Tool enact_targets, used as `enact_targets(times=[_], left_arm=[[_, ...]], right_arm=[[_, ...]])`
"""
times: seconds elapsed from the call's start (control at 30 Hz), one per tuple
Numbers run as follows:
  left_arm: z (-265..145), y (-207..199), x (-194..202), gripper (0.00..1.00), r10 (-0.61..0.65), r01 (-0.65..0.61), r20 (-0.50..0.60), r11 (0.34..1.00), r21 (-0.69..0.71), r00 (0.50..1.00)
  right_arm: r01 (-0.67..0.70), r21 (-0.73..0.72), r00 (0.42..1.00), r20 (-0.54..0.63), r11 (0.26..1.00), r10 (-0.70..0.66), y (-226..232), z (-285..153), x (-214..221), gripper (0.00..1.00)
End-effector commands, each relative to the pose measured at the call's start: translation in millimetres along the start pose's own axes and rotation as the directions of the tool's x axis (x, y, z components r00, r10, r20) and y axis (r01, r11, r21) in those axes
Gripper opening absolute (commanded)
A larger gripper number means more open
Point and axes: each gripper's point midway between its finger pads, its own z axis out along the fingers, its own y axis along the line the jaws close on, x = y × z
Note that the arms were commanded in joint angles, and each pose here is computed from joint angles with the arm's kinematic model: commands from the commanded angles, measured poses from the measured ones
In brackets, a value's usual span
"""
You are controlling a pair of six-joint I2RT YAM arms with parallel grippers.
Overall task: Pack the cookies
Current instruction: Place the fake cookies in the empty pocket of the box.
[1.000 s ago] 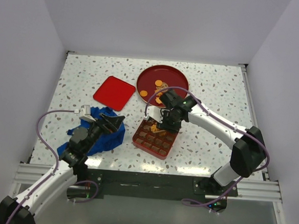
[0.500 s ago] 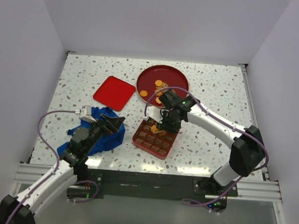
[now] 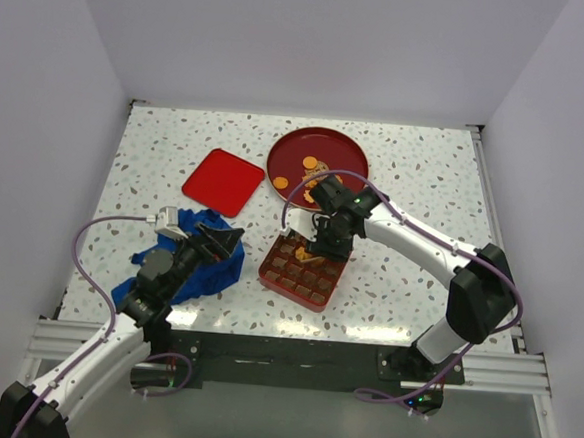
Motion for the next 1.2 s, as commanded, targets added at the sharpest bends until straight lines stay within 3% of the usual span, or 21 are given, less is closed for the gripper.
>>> enact_targets(times=[0.0, 0.33, 0.6, 1.17], left_arm=[[1, -4, -9, 1.00, 0.007, -0.008, 0.039, 1.000, 0.017, 0.999], [0, -5, -10, 1.00, 0.007, -0.008, 0.041, 1.000, 0.015, 0.999], [0, -6, -11, 1.00, 0.009, -0.009, 0.041, 1.000, 0.017, 0.999], [-1, -5, -11, 1.00, 0.006, -0.006, 0.042, 1.000, 0.014, 0.999]], right_arm=[[0.004, 0.034, 1.000, 0.028, 0.999, -0.005, -8, -8, -10, 0.43], [-0.012, 0.024, 0.998, 0.060, 1.000, 0.011, -7, -13, -18, 0.44], [-0.011, 0.031, 0.998, 0.060, 0.999, 0.009, -8, -15, -19, 0.37], [0.019, -0.003, 0.999, 0.042, 1.000, -0.019, -3, -10, -15, 0.41]])
